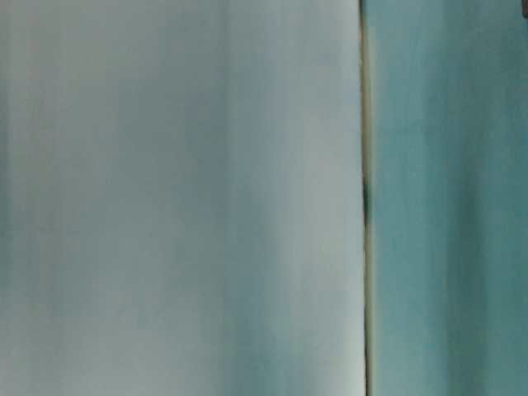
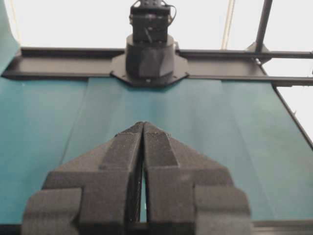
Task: Insert the washer onto the shaft with both hands.
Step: 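Move left gripper over the silver washer and right gripper over the shaft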
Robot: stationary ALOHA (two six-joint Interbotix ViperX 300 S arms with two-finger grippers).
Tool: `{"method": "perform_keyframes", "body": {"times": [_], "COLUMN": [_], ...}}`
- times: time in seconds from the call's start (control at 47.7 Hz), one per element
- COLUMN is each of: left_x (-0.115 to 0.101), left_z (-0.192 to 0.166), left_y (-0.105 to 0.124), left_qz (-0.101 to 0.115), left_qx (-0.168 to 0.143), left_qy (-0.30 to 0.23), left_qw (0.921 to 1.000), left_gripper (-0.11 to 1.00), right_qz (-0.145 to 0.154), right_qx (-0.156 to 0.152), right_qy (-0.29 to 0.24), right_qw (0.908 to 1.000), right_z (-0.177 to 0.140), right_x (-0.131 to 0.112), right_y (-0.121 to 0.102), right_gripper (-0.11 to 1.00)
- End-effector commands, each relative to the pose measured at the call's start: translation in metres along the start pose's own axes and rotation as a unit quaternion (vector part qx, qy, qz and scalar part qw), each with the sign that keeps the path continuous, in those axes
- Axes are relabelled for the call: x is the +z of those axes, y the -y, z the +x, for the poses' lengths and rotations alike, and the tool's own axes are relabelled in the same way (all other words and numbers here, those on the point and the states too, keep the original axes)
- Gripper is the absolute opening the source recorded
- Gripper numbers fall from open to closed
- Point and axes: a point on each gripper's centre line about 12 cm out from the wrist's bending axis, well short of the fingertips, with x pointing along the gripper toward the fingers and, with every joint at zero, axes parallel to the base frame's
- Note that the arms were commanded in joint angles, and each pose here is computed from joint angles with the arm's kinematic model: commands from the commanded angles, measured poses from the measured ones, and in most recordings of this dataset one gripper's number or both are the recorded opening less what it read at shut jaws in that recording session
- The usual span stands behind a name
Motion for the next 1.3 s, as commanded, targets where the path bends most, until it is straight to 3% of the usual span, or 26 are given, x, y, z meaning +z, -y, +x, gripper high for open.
{"method": "perform_keyframes", "body": {"times": [0.0, 0.063, 0.147, 0.398, 0.629, 0.776, 1.027, 1.279], "left_x": [0.011, 0.015, 0.017, 0.019, 0.010, 0.005, 0.000, -0.018], "left_z": [0.011, 0.015, 0.020, 0.023, 0.036, 0.044, 0.056, 0.075], "left_y": [-0.002, -0.002, -0.002, -0.002, -0.002, -0.002, -0.001, -0.001], "left_qz": [-0.010, -0.017, -0.022, -0.021, -0.022, -0.024, -0.025, -0.050], "left_qx": [0.003, 0.003, 0.003, 0.004, 0.007, 0.007, 0.006, 0.014], "left_qy": [0.005, 0.005, 0.001, -0.005, -0.082, -0.112, -0.138, -0.229], "left_qw": [0.9999, 0.9998, 0.9997, 0.9998, 0.9964, 0.9934, 0.9901, 0.9720], "left_gripper": [0.02, 0.02, 0.02, 0.02, 0.02, 0.02, 0.02, 0.02], "right_qz": [0.003, 0.018, 0.033, 0.040, 0.075, 0.109, 0.111, 0.109], "right_qx": [-0.006, -0.008, -0.011, -0.012, -0.018, -0.026, -0.035, -0.042], "right_qy": [0.005, -0.003, -0.013, -0.036, -0.087, -0.142, -0.237, -0.314], "right_qw": [1.0000, 0.9998, 0.9993, 0.9985, 0.9932, 0.9836, 0.9645, 0.9420], "right_z": [0.003, 0.002, 0.001, -0.002, 0.006, 0.019, 0.036, 0.054], "right_x": [0.004, 0.002, 0.002, 0.004, -0.004, -0.013, -0.030, -0.051], "right_y": [0.002, 0.003, 0.003, 0.003, 0.004, 0.004, 0.004, 0.004], "right_gripper": [0.00, 0.01, -0.06, -0.09, -0.09, -0.09, -0.09, -0.09]}}
